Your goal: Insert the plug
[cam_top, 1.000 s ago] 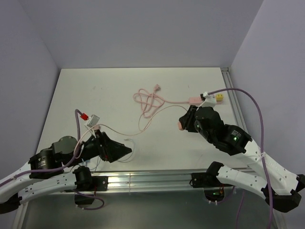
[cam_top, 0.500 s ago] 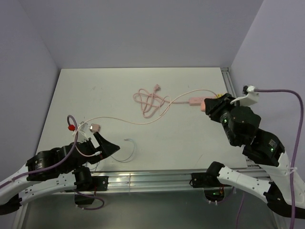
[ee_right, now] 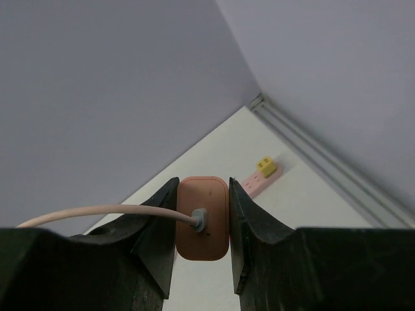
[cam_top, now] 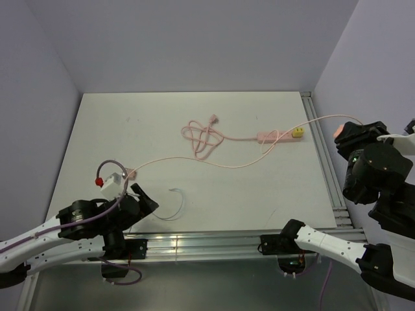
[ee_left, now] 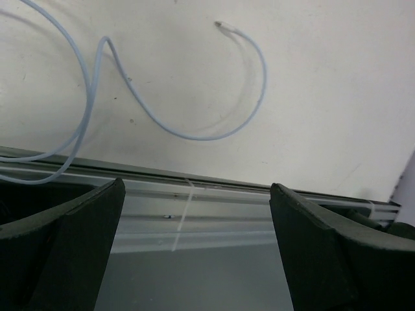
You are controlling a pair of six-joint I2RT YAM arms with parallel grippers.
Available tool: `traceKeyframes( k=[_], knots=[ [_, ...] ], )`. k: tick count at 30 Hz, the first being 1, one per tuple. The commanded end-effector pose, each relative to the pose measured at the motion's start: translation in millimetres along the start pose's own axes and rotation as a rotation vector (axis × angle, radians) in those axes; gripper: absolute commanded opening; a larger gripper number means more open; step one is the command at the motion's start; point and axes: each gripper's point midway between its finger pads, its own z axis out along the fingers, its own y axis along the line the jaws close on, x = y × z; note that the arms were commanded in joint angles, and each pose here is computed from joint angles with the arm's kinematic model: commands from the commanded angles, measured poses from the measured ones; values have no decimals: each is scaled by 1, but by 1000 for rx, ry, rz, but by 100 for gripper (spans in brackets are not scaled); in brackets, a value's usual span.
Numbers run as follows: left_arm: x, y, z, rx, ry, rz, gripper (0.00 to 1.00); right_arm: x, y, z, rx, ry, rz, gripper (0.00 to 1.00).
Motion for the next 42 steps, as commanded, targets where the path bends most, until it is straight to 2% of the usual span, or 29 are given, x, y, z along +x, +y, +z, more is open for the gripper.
traceKeyframes(
  k=[1,3,4,6,7,9,10,12,13,16,18,22,28,33,36,42],
  knots=[
    [7,7,17,-32,-11,15,99,-42,-39,-4,178,-145,-34,0],
    [25,8,33,-34,41,63,99,-59,-46,-8,197,-173,-25,0],
    [35,-11,43,28,63,125,99,-70,-47,-10,202,-189,-19,0],
    [46,-8,61,-5,89,171,99,-81,-60,-15,235,-212,-2,0],
    [57,-3,72,-53,143,241,99,-94,-64,-19,248,-224,16,0],
    [48,-13,91,-69,141,210,100,-104,-78,-25,284,-222,30,0],
    [49,-8,101,-114,162,239,99,-108,-80,-27,286,-220,26,0],
    [30,-20,110,-121,110,221,99,-116,-76,-27,247,-225,28,0],
    [9,-27,118,-148,44,202,99,-114,-77,-27,280,-208,-23,0],
    [-10,-40,120,-144,-13,217,100,-120,-82,-29,270,-210,-8,0],
    [-27,-31,127,-230,-40,213,100,-130,-92,-34,259,-219,48,0],
    [-67,-26,137,-290,-96,156,99,-149,-117,-44,248,-221,116,0],
    [-141,13,144,-374,-171,-40,100,-150,-128,-46,251,-200,90,0],
    [-167,17,133,-404,-244,-123,100,-141,-130,-44,248,-192,78,0],
    [-181,13,124,-416,-286,-94,99,-132,-126,-40,245,-177,42,0],
    [-193,43,109,-529,-332,-188,100,-134,-141,-38,241,-133,88,0]
  ],
)
